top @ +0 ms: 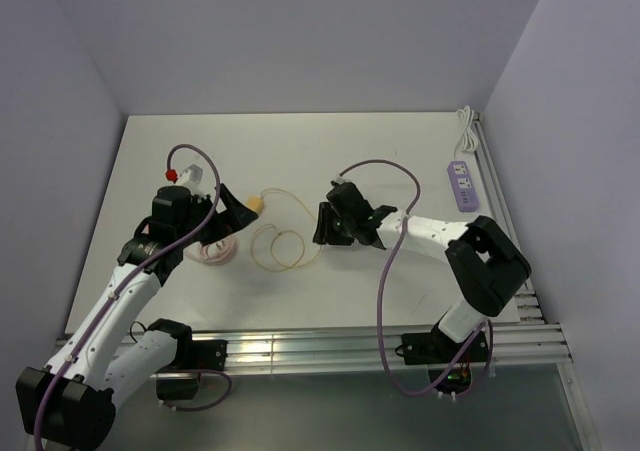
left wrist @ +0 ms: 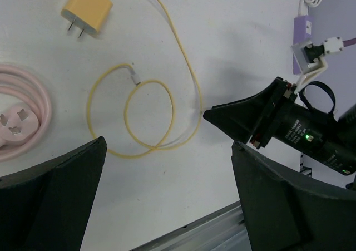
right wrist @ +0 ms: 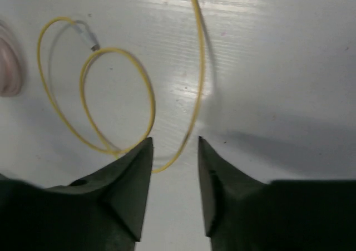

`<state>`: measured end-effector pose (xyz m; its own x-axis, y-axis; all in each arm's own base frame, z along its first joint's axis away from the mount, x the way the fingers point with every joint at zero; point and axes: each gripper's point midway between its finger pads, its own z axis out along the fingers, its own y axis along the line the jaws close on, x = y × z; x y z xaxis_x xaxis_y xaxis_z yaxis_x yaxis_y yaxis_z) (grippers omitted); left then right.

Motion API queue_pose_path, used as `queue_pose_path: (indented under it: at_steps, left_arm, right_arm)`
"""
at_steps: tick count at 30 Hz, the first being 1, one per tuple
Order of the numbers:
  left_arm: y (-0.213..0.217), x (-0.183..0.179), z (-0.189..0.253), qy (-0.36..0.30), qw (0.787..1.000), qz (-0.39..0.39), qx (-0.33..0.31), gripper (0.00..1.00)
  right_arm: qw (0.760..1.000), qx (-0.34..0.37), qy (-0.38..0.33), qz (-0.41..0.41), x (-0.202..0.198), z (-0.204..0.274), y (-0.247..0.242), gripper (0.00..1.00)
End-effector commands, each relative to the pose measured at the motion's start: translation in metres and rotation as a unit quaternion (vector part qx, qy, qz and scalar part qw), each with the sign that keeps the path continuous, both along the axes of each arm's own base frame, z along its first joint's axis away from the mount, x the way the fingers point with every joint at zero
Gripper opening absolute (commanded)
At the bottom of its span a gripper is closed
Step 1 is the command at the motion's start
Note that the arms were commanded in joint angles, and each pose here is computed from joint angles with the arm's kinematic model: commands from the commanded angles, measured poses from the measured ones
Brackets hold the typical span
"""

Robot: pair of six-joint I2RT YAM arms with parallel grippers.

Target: Insert the plug

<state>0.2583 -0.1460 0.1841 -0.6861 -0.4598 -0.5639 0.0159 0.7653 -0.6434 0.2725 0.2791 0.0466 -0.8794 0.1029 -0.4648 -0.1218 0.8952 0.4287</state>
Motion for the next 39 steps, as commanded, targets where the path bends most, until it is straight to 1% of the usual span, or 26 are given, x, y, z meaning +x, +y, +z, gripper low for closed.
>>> queue_pose_path:
  at_steps: [1,2,3,4,5,7,8,9,12,13,14,17,18,19,20,21,23,26,28,32,34,37,39]
  left_arm:
    - [-0.006,0.007,0.019,-0.032,0.999,-0.016,-0.005,0.99]
    - [-0.006,0.008,0.023,-0.036,0.999,-0.015,-0.005,1.0]
    - [-0.005,0.008,0.025,-0.038,0.999,-0.013,-0.004,0.99]
    - [-0.004,0.006,0.024,-0.034,0.999,-0.013,0.0,1.0]
    - [-0.003,0.006,0.025,-0.035,0.999,-0.013,0.0,0.99]
    - [-0.002,0.005,0.025,-0.035,0.999,-0.011,0.004,1.0]
    - [-0.002,0.005,0.025,-0.034,0.999,-0.011,0.004,0.99]
    - [-0.002,0.005,0.024,-0.034,0.999,-0.01,0.004,0.99]
    - [-0.001,0.004,0.026,-0.035,0.999,-0.009,0.006,0.99]
    - [0.0,0.003,0.028,-0.036,0.999,-0.007,0.006,1.0]
    - [0.005,0.003,0.03,-0.038,0.999,0.004,0.013,1.0]
    - [0.015,0.0,0.038,-0.047,0.998,0.028,0.022,1.0]
    - [0.024,0.003,0.039,-0.052,0.997,0.055,0.033,0.99]
    - [0.028,0.003,0.041,-0.056,0.996,0.065,0.037,0.99]
    - [0.033,0.002,0.043,-0.06,0.995,0.074,0.042,0.99]
    - [0.038,0.002,0.042,-0.058,0.993,0.087,0.05,1.0]
    - [0.039,-0.001,0.043,-0.058,0.993,0.086,0.051,0.99]
    - [0.039,-0.004,0.045,-0.064,0.993,0.082,0.049,0.99]
    - [0.031,-0.008,0.048,-0.075,0.995,0.053,0.043,0.98]
    - [0.029,-0.014,0.052,-0.086,0.995,0.04,0.038,0.97]
    - [0.029,-0.016,0.053,-0.089,0.995,0.037,0.039,0.97]
    - [0.028,-0.017,0.054,-0.091,0.995,0.032,0.039,0.96]
    - [0.027,-0.019,0.053,-0.092,0.995,0.028,0.038,0.96]
  right_arm:
    - [0.999,0.007,-0.042,0.025,-0.001,0.029,0.008,0.5]
    - [0.998,0.009,-0.052,0.028,0.002,0.037,0.011,0.56]
    - [0.998,0.001,-0.058,0.027,0.003,0.04,0.01,0.59]
    - [0.997,0.006,-0.07,0.036,0.005,0.052,0.017,0.61]
    - [0.996,-0.003,-0.077,0.033,0.008,0.055,0.016,0.63]
    - [0.995,-0.012,-0.086,0.049,0.013,0.057,0.022,0.66]
    - [0.994,-0.008,-0.098,0.053,0.021,0.069,0.029,0.66]
    - [0.993,-0.021,-0.096,0.063,0.023,0.067,0.03,0.66]
    - [0.99,-0.033,-0.11,0.085,0.041,0.072,0.047,0.66]
    - [0.988,-0.026,-0.124,0.087,0.051,0.086,0.056,0.66]
    - [0.988,-0.036,-0.119,0.093,0.055,0.077,0.059,0.66]
    - [0.987,-0.026,-0.13,0.095,0.07,0.091,0.075,0.65]
    - [0.988,-0.022,-0.118,0.092,0.072,0.084,0.081,0.65]
    - [0.989,-0.011,-0.122,0.086,0.079,0.092,0.089,0.65]
    - [0.989,0.005,-0.113,0.091,0.078,0.092,0.097,0.64]
    - [0.993,0.014,-0.092,0.076,0.081,0.081,0.105,0.63]
    - [0.994,0.044,-0.078,0.065,0.086,0.084,0.121,0.62]
    - [0.996,0.065,-0.04,0.043,0.093,0.065,0.138,0.6]
    - [0.998,0.06,-0.026,0.021,0.099,0.053,0.141,0.6]
    - [0.998,0.058,-0.033,0.0,0.11,0.048,0.139,0.61]
    - [0.998,0.046,-0.048,0.008,0.117,0.049,0.137,0.62]
    - [0.997,0.003,-0.07,0.02,0.124,0.046,0.124,0.63]
    - [0.996,-0.013,-0.083,0.037,0.129,0.046,0.114,0.63]
